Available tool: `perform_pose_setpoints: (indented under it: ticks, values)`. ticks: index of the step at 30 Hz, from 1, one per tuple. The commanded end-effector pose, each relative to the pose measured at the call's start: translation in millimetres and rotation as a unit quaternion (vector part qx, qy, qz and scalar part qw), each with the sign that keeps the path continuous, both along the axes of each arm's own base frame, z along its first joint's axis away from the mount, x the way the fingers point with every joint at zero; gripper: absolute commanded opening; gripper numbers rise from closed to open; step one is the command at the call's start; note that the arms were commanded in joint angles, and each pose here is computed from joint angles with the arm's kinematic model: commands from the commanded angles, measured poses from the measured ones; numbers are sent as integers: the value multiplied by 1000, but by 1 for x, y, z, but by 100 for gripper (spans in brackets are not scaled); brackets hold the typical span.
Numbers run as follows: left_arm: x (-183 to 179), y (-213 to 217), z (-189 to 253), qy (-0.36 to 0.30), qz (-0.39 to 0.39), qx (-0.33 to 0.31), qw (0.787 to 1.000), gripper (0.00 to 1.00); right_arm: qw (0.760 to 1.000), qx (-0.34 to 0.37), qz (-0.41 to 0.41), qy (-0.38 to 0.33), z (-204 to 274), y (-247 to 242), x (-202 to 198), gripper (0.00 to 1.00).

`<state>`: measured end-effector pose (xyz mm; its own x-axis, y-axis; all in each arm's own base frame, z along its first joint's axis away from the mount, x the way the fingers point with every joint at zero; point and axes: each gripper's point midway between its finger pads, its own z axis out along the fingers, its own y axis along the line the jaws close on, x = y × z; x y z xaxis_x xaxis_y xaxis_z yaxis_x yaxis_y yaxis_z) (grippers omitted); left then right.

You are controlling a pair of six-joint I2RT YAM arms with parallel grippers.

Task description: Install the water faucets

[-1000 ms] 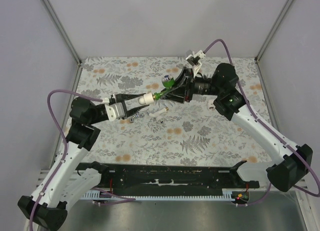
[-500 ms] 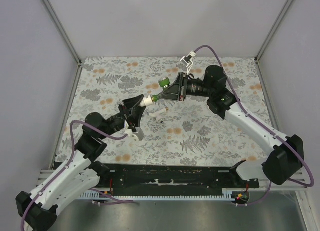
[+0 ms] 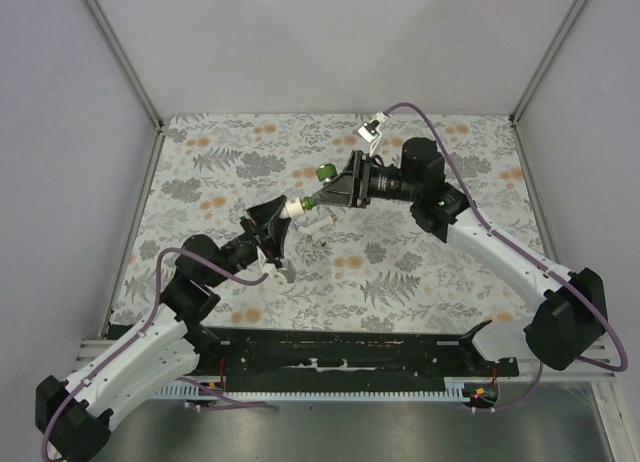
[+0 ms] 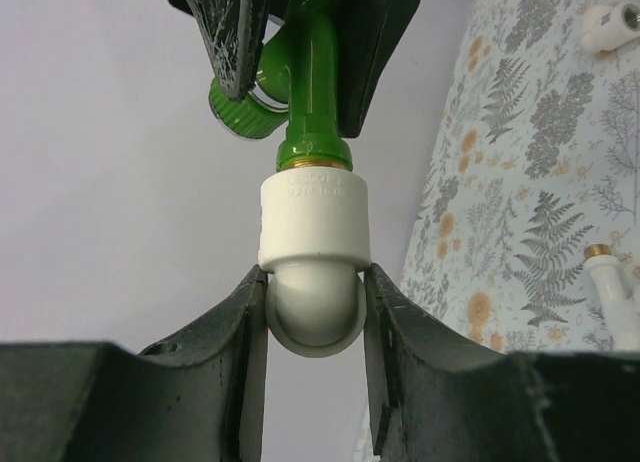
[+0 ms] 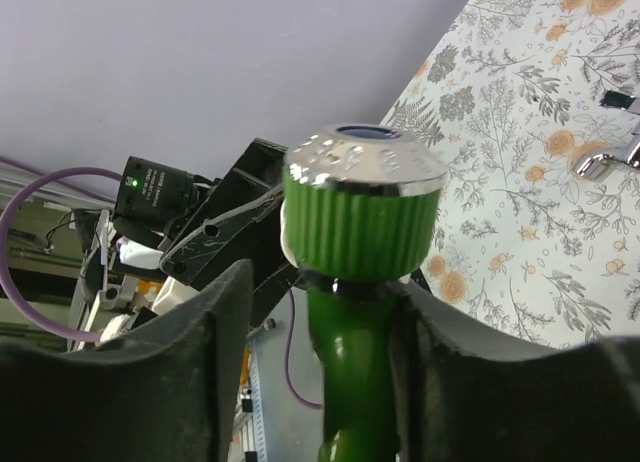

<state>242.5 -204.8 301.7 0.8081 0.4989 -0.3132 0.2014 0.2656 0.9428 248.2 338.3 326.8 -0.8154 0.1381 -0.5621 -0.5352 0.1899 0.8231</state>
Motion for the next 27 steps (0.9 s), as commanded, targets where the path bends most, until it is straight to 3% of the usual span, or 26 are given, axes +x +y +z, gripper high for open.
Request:
perform_pose_setpoints:
  ticks: [1,4,5,9,12,18,19,22,27]
  values:
    - [-1,5,-5,93,9,-77,993,2,998,14,-28,-55,26,-9,0,66]
    - [-2,5,-14,178,10,-128,976,2,997,8,-54,-60,24,-19,9,82]
    - [-4,4,-15,206,7,-143,968,2,996,4,-65,-68,23,-24,13,97]
    - [-16,-1,-20,313,-9,-198,929,2,985,-19,-104,-138,22,-51,29,98]
    - [-20,-5,-27,418,-5,-248,874,2,952,-64,-110,-278,26,-71,27,98]
    - [-39,-24,-18,563,-84,-290,769,2,837,-148,-57,-523,11,-97,2,98]
    - [-43,-27,-12,577,-106,-294,755,2,824,-152,-38,-544,6,-99,-9,98]
    - [-36,-30,0,651,-123,-332,671,2,787,-155,3,-597,-6,-102,-26,98]
    - [-37,-46,20,741,-209,-314,555,2,755,-135,42,-641,-4,-99,-42,95]
